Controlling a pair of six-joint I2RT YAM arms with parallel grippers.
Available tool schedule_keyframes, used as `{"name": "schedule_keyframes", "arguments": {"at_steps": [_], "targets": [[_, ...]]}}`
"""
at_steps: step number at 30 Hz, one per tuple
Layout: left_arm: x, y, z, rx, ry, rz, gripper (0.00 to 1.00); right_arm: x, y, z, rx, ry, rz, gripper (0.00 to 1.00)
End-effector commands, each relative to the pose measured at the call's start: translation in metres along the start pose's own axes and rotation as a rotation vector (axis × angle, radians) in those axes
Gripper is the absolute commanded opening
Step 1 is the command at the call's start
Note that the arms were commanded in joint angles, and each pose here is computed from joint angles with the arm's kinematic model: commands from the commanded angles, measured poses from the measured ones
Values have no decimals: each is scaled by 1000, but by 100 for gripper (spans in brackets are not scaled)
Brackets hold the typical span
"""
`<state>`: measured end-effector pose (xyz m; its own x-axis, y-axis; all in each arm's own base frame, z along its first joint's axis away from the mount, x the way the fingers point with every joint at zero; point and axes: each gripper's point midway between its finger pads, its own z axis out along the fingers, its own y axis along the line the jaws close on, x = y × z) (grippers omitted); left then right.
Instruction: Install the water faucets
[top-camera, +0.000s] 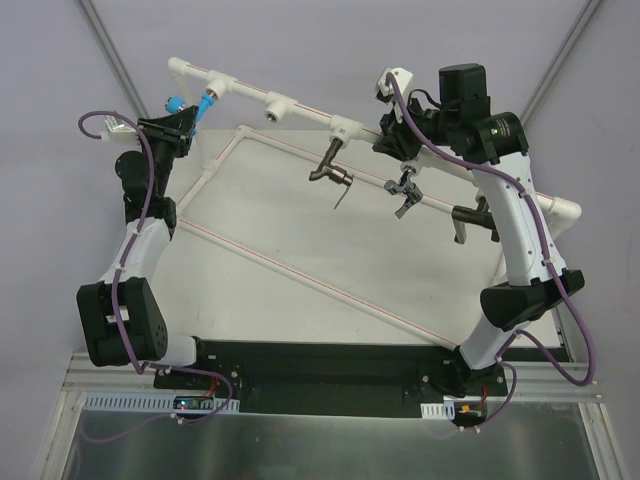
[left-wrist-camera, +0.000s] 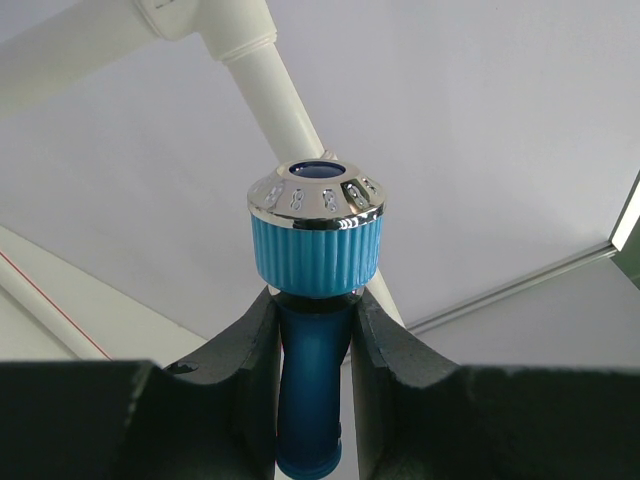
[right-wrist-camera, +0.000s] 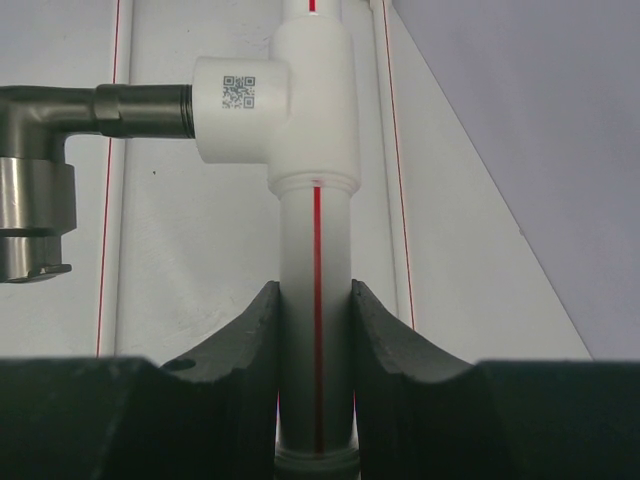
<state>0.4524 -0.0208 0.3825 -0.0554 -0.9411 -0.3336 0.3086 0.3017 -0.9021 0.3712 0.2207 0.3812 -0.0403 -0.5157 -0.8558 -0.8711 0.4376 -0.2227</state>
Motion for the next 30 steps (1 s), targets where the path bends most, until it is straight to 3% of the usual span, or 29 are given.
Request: {"name": "schedule_keyframes", "arguments": {"at_steps": [1,30], "targets": [[9,-1,4,33,14,37,0,-1,15,-17,-37,-3,-4,1],[29,10,23,7,79,222,0,-6,27,-17,-96,-32,-5,1]]}}
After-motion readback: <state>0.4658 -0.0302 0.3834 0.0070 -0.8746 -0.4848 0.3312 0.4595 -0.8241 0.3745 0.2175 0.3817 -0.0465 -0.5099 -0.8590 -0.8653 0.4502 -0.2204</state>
